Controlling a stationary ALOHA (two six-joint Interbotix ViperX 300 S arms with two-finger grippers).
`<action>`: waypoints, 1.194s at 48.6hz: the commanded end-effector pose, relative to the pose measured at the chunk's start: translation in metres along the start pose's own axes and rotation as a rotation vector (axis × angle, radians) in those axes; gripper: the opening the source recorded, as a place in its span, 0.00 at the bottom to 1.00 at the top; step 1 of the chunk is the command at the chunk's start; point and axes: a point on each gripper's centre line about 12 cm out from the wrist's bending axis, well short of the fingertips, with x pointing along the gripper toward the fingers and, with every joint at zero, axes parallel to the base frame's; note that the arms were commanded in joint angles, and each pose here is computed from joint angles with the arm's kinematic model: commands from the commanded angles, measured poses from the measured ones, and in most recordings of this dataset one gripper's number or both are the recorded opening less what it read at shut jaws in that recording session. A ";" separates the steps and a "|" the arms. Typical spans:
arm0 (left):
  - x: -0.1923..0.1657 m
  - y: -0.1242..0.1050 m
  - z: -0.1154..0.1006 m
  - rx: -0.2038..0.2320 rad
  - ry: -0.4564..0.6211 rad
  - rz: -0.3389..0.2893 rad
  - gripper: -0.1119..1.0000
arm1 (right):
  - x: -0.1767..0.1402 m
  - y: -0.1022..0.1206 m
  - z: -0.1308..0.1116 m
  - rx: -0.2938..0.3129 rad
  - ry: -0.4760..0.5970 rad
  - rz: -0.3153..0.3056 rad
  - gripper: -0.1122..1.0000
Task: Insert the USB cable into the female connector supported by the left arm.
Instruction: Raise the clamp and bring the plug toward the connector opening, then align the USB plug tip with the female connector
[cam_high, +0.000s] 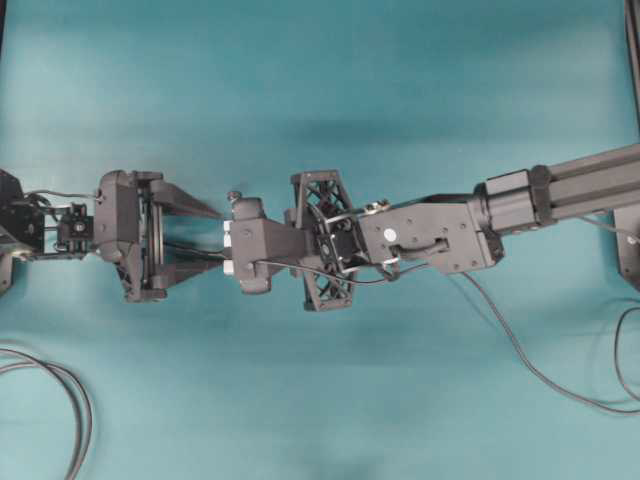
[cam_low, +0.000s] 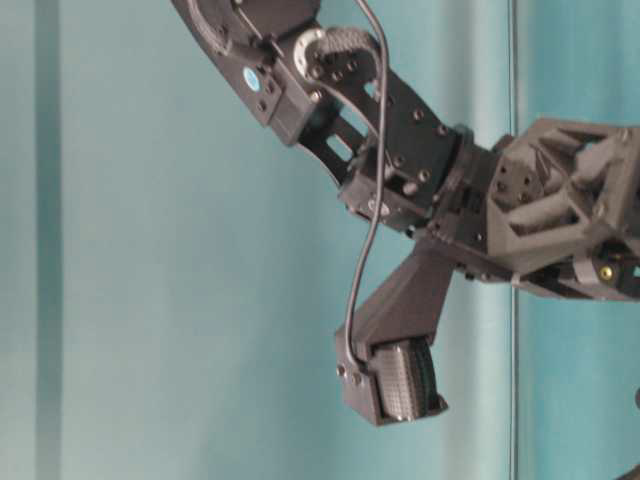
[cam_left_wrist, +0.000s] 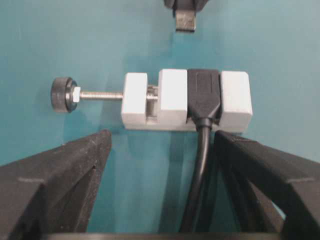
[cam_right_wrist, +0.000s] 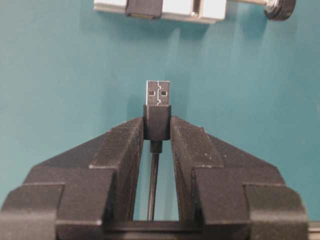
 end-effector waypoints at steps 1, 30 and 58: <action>0.005 0.000 0.007 -0.004 -0.021 0.003 0.95 | -0.009 -0.005 0.015 0.005 -0.046 -0.009 0.29; 0.011 0.000 0.009 -0.001 -0.003 0.002 0.91 | -0.009 -0.005 0.014 0.001 -0.046 -0.008 0.29; 0.021 -0.001 0.010 0.049 0.040 -0.002 0.91 | -0.009 0.004 0.012 -0.020 -0.041 0.002 0.29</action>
